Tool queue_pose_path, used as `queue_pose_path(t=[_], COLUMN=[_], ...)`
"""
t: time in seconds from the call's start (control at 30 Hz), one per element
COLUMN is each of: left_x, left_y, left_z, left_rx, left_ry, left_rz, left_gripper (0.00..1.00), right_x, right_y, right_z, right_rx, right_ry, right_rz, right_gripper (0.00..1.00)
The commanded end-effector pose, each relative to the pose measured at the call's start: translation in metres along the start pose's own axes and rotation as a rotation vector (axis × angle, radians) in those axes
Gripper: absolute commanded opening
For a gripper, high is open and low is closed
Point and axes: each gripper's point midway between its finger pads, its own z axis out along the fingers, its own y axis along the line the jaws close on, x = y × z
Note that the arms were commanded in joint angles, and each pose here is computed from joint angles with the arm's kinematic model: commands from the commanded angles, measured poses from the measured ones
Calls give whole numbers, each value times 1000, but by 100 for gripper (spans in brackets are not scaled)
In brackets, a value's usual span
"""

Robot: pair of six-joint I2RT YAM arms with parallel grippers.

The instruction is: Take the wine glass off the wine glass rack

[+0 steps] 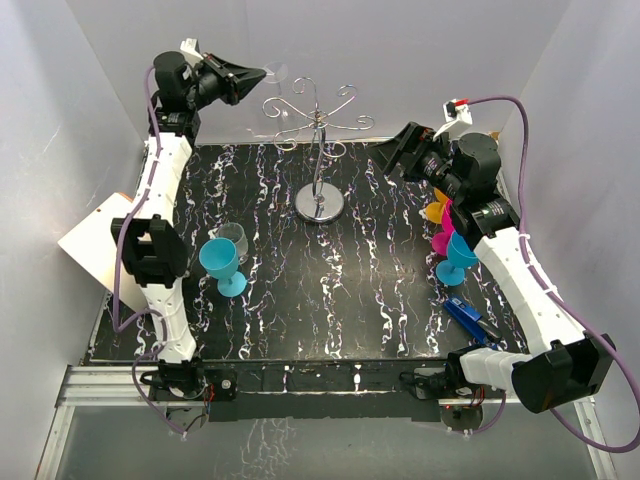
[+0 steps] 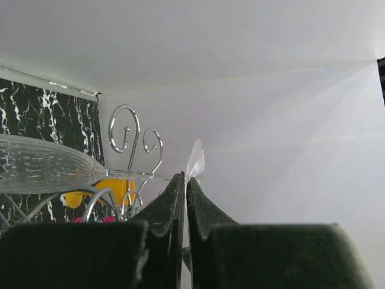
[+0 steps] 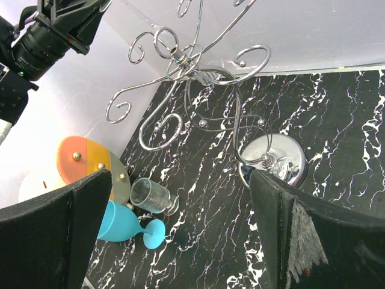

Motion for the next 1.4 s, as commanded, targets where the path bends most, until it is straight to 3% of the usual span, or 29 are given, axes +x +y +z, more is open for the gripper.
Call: queue_pose_path(t=[0.0, 0.23, 0.4, 0.8, 1.13, 1.37], left_x=[-9, -48, -51, -1, 56, 99], left_y=[-44, -50, -52, -62, -82, -70], left_z=[-41, -85, -108, -161, -212, -228], left_rx=[69, 41, -18, -85, -69, -32], left_ry=[-29, -136, -182, -201, -215, -153], left_rz=[57, 106, 163, 223, 251, 200], left_gripper=[0, 0, 0, 0, 0, 0], right_x=[-21, -17, -9, 36, 124, 146], right_y=[13, 12, 12, 34, 93, 94], right_z=[-10, -9, -7, -4, -3, -12], right_rx=[-28, -27, -44, -168, -285, -303], right_ry=[-66, -52, -21, 137, 346, 340], right_rz=[-22, -17, -11, -17, -63, 6], right_gripper=[98, 98, 98, 98, 98, 98])
